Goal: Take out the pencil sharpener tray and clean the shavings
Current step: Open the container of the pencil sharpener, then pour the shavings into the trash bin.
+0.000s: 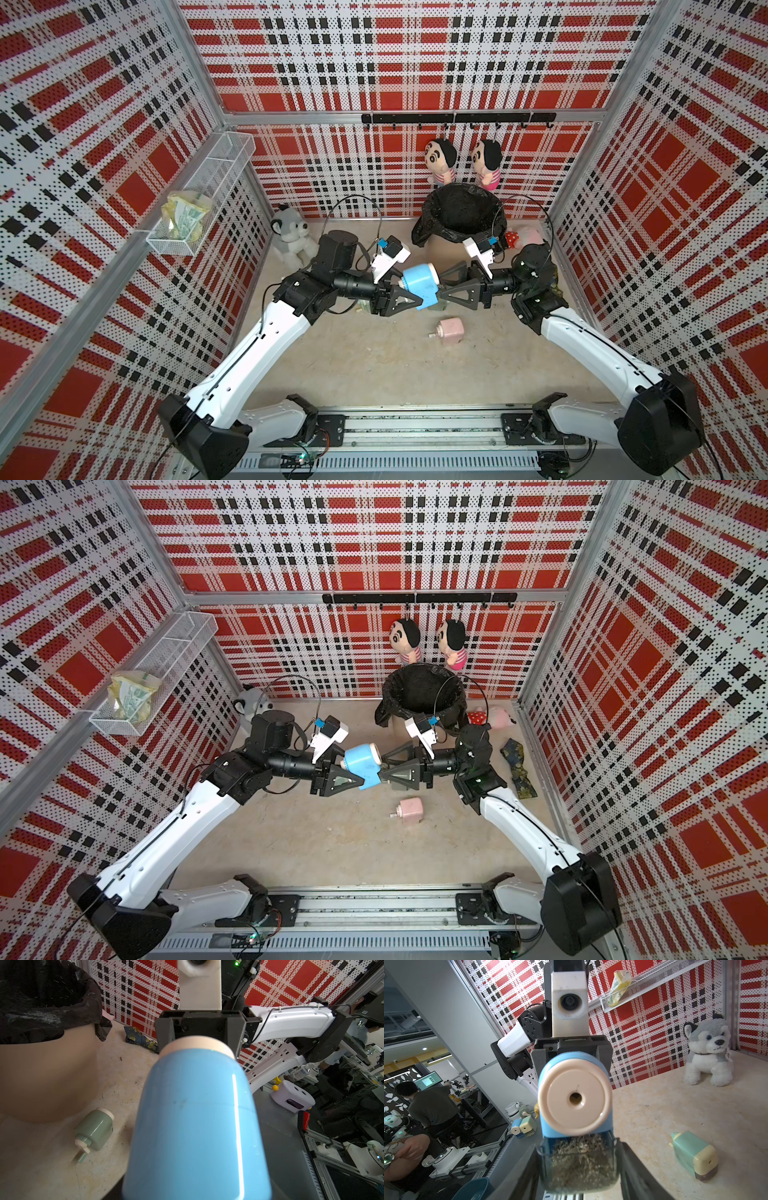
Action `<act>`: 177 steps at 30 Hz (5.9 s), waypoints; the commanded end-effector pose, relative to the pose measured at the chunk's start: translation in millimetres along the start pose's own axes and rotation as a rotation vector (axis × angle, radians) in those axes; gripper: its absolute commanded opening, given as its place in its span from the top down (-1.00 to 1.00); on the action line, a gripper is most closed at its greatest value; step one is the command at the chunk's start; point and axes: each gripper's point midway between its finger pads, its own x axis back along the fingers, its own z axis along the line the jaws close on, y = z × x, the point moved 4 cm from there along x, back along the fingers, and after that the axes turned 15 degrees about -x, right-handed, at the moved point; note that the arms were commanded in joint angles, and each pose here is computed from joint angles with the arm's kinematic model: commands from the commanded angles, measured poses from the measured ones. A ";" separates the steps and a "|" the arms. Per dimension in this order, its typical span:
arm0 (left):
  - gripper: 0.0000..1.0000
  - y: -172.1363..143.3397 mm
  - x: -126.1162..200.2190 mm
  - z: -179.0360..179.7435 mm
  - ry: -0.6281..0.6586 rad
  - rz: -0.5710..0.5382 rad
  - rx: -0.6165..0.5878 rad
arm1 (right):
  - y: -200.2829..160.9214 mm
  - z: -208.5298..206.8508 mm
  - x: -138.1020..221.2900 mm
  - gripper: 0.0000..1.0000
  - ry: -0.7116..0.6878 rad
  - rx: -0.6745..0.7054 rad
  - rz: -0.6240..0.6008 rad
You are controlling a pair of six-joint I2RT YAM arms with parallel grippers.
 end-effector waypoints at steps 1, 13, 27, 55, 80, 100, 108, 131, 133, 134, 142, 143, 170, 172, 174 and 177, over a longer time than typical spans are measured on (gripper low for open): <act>-0.05 7.4 7.0 -0.9 0.031 -0.027 -0.050 | 1.2 8.7 4.2 0.00 0.019 0.010 0.000; -0.05 11.7 9.9 4.8 0.056 -0.030 -0.053 | 6.7 7.4 11.0 0.00 0.008 0.010 -0.029; -0.05 17.9 14.8 11.0 0.082 -0.035 -0.064 | 14.2 1.3 22.7 0.00 -0.033 0.012 -0.073; -0.06 16.4 19.3 21.5 0.151 -0.026 -0.060 | 48.5 -16.6 56.2 -0.01 -0.207 0.016 -0.201; -0.06 -1.4 5.3 65.7 0.331 0.055 0.012 | 103.1 -86.2 91.3 -0.02 -0.725 -0.038 -0.234; -0.06 -9.8 -0.4 64.7 0.321 0.061 0.019 | 130.4 -140.5 128.2 -0.01 -1.119 -0.178 -0.190; -0.06 -11.4 -3.2 63.9 0.310 0.058 0.020 | 140.7 -152.5 134.6 0.00 -1.281 -0.151 -0.116; -0.06 -21.1 -15.4 62.2 0.269 0.065 0.032 | 138.4 -185.8 114.4 -0.01 -1.789 0.152 0.219; -0.06 -22.0 -15.9 61.6 0.267 0.064 0.032 | 138.7 -188.5 113.4 -0.02 -1.854 0.194 0.242; -0.06 -22.6 -16.2 60.9 0.266 0.065 0.032 | 139.5 -188.7 113.4 -0.01 -1.872 0.206 0.246; -0.07 -24.8 -17.1 60.5 0.266 0.063 0.032 | 152.9 -184.7 109.6 -0.02 -1.834 0.193 0.142; -0.07 -25.5 -17.2 60.6 0.266 0.064 0.034 | 154.6 -184.8 109.3 -0.02 -1.807 0.171 0.113; -0.07 -33.7 -20.2 60.0 0.253 0.068 0.040 | 162.8 -176.7 135.7 -0.02 -1.511 -0.171 -0.036; -0.07 -34.5 -20.3 60.8 0.254 0.069 0.041 | 170.0 -168.4 132.5 -0.02 -1.495 -0.151 -0.068; -0.07 -34.4 -20.3 61.0 0.252 0.066 0.041 | 170.8 -173.7 129.1 -0.02 -1.479 -0.146 -0.074; -0.06 -34.1 -20.7 62.2 0.247 0.063 0.046 | 152.4 -198.2 130.4 0.01 -1.508 -0.199 0.003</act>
